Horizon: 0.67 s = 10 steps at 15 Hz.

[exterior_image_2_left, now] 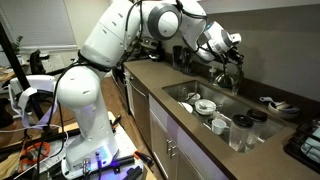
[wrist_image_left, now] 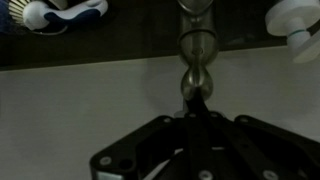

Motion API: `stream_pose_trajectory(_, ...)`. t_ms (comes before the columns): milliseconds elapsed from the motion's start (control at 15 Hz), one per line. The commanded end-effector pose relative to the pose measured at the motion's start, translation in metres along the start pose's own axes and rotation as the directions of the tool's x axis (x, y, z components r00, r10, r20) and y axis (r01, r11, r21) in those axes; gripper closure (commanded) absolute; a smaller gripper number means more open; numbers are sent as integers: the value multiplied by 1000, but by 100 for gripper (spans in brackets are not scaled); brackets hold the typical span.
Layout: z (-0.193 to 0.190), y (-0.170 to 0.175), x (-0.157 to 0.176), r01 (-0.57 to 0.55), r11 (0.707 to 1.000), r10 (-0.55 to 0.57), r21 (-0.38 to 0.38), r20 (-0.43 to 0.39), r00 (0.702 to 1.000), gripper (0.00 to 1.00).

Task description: Close the tap

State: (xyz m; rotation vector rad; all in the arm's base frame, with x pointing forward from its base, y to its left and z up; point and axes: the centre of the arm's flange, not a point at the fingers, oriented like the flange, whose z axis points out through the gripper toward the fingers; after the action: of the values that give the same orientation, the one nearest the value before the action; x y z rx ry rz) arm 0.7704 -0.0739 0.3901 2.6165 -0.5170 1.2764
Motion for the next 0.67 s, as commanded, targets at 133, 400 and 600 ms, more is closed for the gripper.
stream_pose_trajectory(133,-13,8,-33,11,1000,-11,-3,52,999,96)
stream_pose_trajectory(400,-17,12,-34,-11,1000,11,-4,-1,1000,97)
stream_pose_trajectory(600,-20,14,-35,-40,999,39,-7,-74,997,97)
